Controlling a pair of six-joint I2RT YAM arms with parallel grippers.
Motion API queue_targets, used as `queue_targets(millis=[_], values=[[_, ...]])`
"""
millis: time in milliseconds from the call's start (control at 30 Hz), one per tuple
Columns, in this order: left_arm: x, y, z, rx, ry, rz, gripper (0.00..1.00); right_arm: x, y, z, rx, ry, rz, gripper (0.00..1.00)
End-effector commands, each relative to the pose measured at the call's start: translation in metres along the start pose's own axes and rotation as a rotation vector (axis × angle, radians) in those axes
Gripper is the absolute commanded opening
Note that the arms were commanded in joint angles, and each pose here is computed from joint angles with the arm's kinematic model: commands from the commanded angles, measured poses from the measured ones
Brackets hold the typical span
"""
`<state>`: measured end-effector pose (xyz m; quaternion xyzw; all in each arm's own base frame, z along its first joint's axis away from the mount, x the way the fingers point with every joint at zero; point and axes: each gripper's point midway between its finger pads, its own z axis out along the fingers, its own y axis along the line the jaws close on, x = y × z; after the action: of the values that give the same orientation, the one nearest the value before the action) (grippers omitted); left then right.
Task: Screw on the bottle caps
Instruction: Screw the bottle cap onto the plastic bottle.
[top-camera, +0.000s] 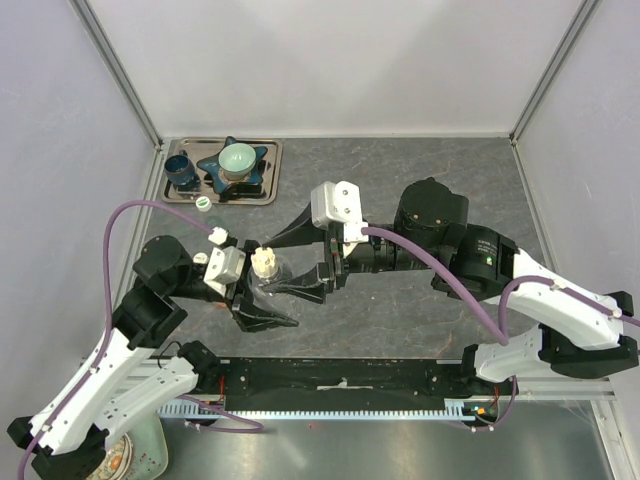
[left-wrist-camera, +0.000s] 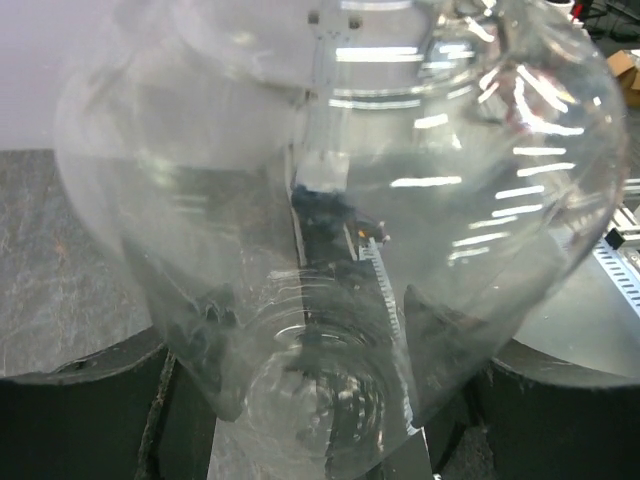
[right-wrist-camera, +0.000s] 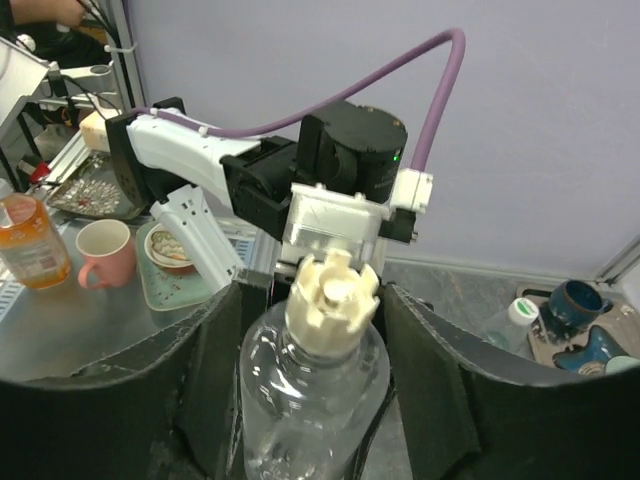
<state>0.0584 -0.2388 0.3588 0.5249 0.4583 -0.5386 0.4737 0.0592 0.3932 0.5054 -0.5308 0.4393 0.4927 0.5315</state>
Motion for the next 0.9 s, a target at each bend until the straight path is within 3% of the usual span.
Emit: queue_targets(millis=[0, 267, 500, 767, 867], values=[[0.014, 0.016, 0.0, -0.084, 0.036, -0.081, 0.02, -0.027, -0.013, 0.001, 0.077, -0.107, -0.004, 0.69], [0.012, 0.022, -0.002, -0.131, 0.036, -0.059, 0.02, -0.011, -0.016, 0.017, 0.079, -0.079, 0.042, 0.64], [0.012, 0.022, -0.003, -0.134, 0.035, -0.053, 0.02, 0.005, -0.042, 0.006, 0.243, -0.025, 0.035, 0.66], [0.008, 0.021, -0.003, -0.134, 0.028, -0.047, 0.02, -0.004, -0.063, -0.019, 0.403, -0.087, 0.018, 0.61], [0.009, 0.021, -0.003, -0.134, 0.029, -0.05, 0.02, -0.006, -0.06, -0.019, 0.389, -0.098, 0.028, 0.61]])
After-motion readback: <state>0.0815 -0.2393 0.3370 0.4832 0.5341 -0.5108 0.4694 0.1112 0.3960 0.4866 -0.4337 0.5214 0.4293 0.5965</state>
